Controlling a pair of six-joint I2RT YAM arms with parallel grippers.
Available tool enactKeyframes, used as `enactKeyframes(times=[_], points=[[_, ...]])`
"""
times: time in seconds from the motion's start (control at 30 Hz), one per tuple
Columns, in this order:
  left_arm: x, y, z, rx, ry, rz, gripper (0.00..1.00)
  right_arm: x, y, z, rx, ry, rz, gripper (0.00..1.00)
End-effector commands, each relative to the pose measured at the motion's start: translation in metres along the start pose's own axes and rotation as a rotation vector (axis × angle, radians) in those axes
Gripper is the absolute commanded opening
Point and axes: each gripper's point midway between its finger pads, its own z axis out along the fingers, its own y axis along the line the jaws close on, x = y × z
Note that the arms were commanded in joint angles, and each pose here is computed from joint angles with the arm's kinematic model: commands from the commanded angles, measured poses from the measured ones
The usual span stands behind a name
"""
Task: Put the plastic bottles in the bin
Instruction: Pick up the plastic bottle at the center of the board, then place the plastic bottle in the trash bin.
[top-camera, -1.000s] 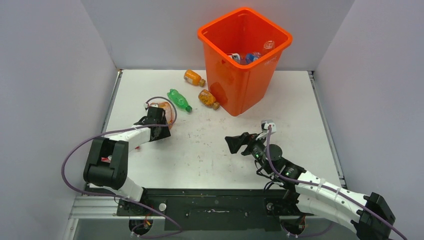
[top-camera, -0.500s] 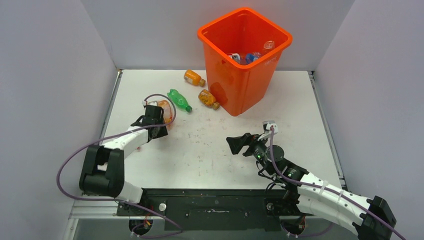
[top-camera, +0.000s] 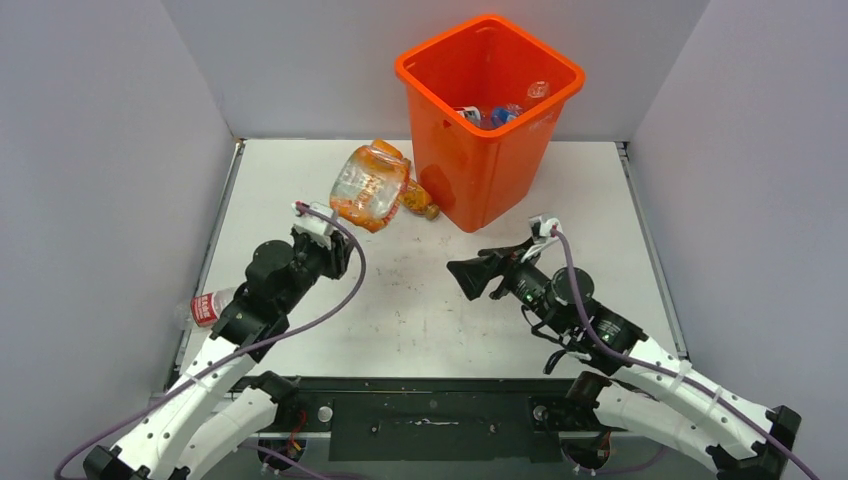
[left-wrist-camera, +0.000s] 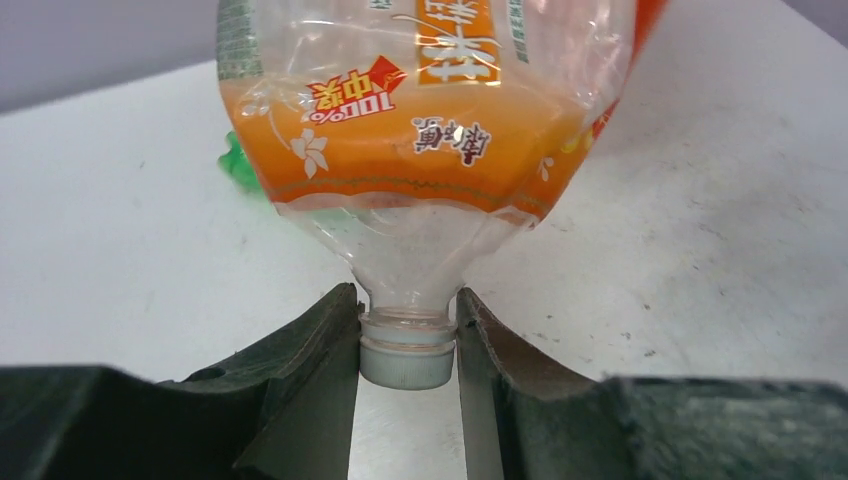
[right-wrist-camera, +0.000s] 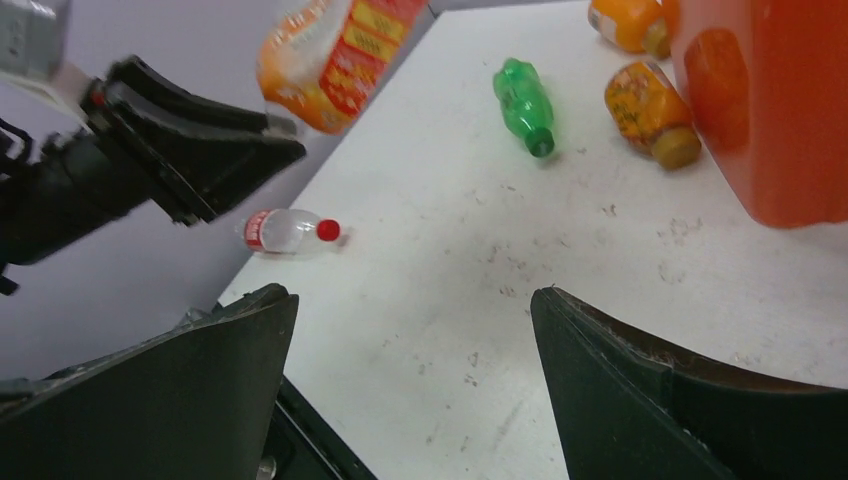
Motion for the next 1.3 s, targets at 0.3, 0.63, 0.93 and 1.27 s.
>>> enactKeyframes(times=[0.3, 0.63, 0.93, 1.27], points=[[-0.004, -0.110, -0.051, 0.645, -0.396, 0.444, 0.00, -0.061, 0.070, -0.027, -0.202, 0.090, -0.142, 0.90], [-0.001, -0.114, -0.068, 0.683, -0.472, 0.479, 0.00, -0.055, 0.045, 0.007, -0.089, 0.191, -0.146, 0.90], [0.006, -0.116, -0.071, 0.688, -0.479, 0.513, 0.00, -0.067, 0.036, 0.022, -0.095, 0.232, -0.118, 0.90], [-0.002, -0.120, -0.080, 0.704, -0.533, 0.492, 0.00, -0.059, 0.036, 0.020, -0.269, 0.300, 0.051, 0.90]])
